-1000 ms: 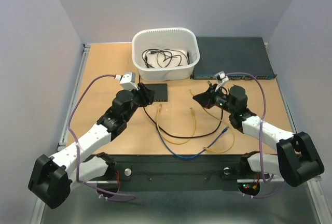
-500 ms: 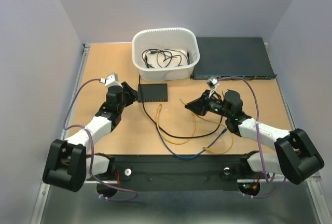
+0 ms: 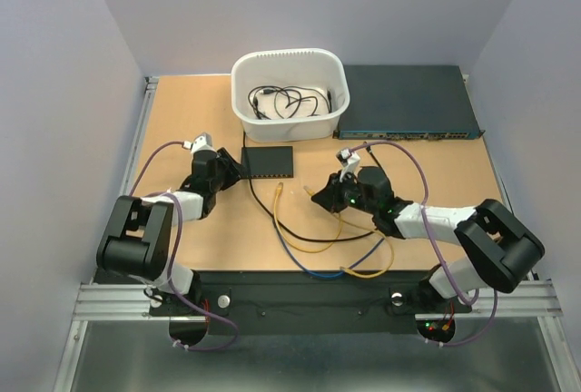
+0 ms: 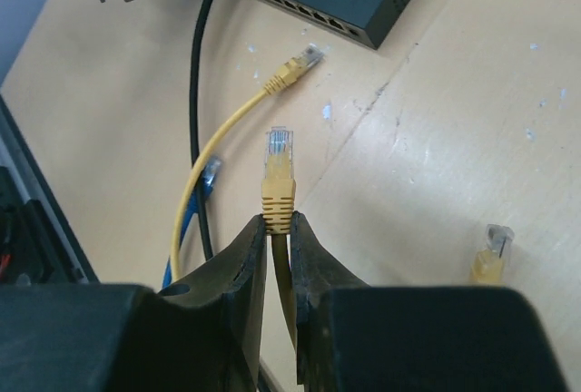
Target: Insert the plug into the switch port
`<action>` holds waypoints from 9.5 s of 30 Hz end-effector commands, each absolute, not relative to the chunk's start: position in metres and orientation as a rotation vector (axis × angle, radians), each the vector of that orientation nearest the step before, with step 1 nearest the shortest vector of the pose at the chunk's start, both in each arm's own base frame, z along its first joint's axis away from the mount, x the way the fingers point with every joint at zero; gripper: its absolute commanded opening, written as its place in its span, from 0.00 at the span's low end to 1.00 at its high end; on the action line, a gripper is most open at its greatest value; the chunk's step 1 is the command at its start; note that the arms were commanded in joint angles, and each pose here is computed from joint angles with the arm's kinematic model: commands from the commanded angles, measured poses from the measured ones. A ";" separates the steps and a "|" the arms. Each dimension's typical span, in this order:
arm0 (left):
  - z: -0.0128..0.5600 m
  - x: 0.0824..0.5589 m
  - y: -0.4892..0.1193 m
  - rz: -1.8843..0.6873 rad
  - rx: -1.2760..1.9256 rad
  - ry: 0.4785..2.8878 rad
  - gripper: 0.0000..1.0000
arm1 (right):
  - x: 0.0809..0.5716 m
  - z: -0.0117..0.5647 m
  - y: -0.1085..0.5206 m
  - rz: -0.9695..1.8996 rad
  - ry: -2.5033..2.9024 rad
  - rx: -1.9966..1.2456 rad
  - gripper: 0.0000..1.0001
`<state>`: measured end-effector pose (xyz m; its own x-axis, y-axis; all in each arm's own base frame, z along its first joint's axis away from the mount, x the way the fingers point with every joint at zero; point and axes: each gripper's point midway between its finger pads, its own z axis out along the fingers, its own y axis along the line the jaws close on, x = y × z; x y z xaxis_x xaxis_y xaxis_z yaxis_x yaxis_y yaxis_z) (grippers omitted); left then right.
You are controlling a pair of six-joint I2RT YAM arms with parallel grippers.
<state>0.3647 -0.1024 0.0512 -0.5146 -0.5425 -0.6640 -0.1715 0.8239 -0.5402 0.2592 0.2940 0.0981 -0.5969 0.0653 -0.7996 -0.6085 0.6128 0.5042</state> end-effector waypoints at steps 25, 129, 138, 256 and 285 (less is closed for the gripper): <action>0.059 0.338 -0.239 -0.984 -0.218 2.073 0.54 | 0.312 0.084 0.281 0.689 2.017 -0.250 0.01; 0.044 0.433 -0.306 -0.969 0.479 1.945 0.59 | 0.406 0.061 0.247 0.317 2.028 -0.109 0.00; 0.041 0.435 -0.311 -0.967 0.525 1.946 0.59 | 0.413 0.076 0.254 0.321 1.980 -0.173 0.01; 0.040 0.344 -0.317 -1.269 0.836 2.127 0.65 | 0.360 0.063 0.257 0.384 1.830 -0.718 0.00; -0.006 0.295 -0.351 -1.338 1.082 2.250 0.65 | 0.434 0.117 0.308 0.431 1.594 -0.778 0.00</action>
